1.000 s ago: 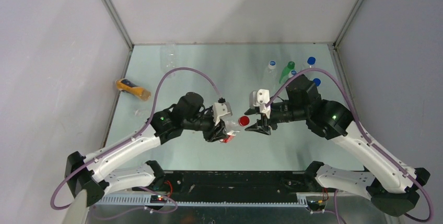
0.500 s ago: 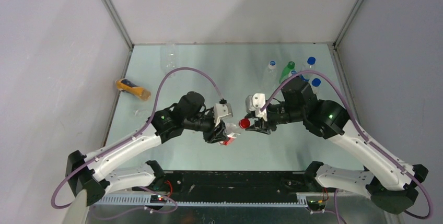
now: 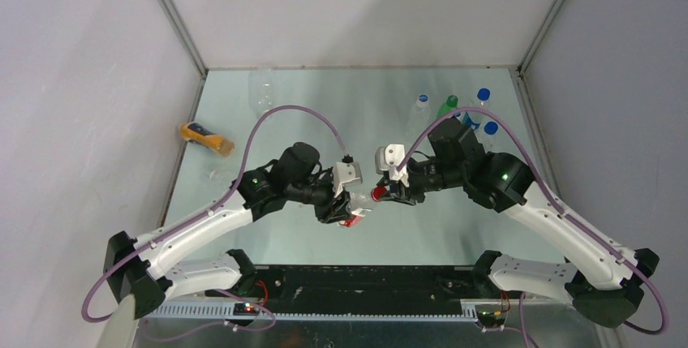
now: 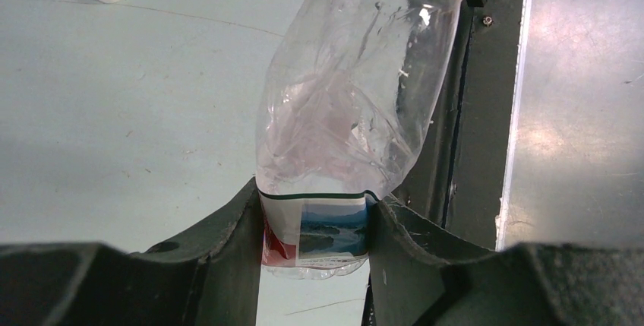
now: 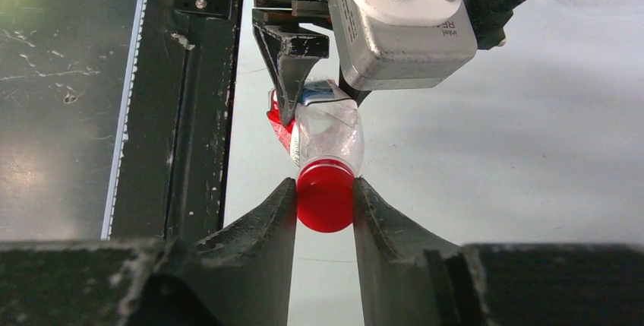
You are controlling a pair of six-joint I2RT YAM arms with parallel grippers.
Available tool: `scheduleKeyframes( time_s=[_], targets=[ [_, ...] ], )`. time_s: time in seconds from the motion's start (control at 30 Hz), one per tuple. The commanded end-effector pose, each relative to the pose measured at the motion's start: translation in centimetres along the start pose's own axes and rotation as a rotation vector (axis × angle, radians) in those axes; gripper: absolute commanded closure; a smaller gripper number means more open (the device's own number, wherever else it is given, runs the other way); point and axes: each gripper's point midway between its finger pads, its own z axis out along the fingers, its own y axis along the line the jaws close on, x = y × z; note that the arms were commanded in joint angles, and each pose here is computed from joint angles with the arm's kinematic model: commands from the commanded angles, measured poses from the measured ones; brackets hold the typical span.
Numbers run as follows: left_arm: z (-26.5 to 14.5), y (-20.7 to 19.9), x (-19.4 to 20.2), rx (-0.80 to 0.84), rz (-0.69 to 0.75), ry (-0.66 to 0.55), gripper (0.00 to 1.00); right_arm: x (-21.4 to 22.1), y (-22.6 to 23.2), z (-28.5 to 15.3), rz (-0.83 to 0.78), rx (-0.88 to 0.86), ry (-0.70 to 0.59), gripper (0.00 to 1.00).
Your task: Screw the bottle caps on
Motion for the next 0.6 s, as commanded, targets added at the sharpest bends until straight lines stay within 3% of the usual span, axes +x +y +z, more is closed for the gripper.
scheduleKeyframes(
  time_s=[0.0,0.13,0.57],
  targets=[
    [-1.0,0.4,-5.3,-0.02,0.1,-0.154,1.0,-0.5,0.1,0.2,0.019,-0.01,0.001,0.61],
    [-0.8,0.6,-5.0,-0.027,0.1,-0.144,1.0,-0.7,0.0,-0.1,0.016,0.009,-0.005,0.55],
    [-0.6,0.8,-4.3,-0.032,0.103,-0.122,1.0,-0.4,-0.5,-0.6,0.031,0.041,0.009,0.57]
  ],
)
